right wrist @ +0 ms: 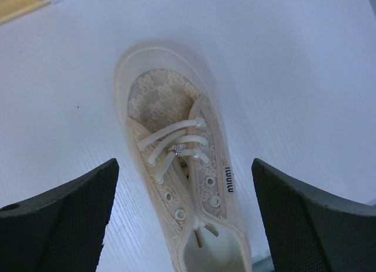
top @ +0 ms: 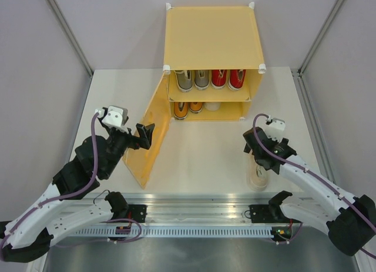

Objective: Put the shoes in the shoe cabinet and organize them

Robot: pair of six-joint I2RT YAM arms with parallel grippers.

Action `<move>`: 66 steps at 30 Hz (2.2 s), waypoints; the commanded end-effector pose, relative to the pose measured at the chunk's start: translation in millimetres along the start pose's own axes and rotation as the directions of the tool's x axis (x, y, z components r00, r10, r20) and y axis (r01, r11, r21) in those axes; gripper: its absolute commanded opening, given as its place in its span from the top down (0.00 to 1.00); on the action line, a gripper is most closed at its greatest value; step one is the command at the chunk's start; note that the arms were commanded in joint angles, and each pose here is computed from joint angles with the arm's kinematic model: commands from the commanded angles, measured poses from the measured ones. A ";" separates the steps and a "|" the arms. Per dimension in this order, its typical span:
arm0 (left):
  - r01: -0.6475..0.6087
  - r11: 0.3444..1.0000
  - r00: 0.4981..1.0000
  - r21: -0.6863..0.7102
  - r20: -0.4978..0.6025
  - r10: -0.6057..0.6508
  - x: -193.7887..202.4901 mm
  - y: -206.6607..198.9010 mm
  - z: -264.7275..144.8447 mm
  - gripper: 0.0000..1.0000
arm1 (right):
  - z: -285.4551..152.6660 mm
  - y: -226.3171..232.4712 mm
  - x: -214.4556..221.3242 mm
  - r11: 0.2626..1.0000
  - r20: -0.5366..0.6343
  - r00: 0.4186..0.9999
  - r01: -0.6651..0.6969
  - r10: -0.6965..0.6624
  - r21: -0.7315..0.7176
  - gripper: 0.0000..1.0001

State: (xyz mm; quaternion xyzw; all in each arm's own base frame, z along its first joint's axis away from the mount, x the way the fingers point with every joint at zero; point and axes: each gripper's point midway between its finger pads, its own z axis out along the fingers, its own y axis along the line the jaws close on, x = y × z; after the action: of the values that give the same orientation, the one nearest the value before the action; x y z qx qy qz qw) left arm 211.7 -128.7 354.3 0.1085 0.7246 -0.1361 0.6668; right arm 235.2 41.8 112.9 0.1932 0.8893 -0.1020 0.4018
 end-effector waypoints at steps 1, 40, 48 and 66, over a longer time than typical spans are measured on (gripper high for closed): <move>-0.048 0.999 0.994 -0.018 -0.096 0.047 33.2 1.9 3.7 0.01 | 4.2 1.0 19.5 0.998 -0.056 0.997 -0.055 0.055 -0.006 0.04; -0.056 0.998 0.992 -0.021 -0.116 0.053 43.1 -0.1 8.6 0.02 | -7.9 156.7 -81.1 0.879 0.114 0.993 0.021 0.038 -0.476 0.99; -0.062 0.998 0.991 -0.021 -0.120 0.059 44.4 -0.1 8.9 0.02 | 27.9 170.7 -121.2 0.941 0.205 0.977 0.017 0.056 -0.338 0.99; -0.057 0.998 0.991 0.011 -0.123 0.058 45.1 -5.5 8.4 0.02 | 85.1 179.0 -149.2 0.976 0.285 0.957 0.004 0.060 -0.218 0.99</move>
State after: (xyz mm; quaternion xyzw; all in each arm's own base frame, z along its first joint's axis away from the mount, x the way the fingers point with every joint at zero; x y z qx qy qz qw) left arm 214.7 -133.9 356.2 0.1015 0.7165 -0.1471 0.6743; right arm 428.5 140.2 117.9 0.1122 0.8682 -0.0333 0.4822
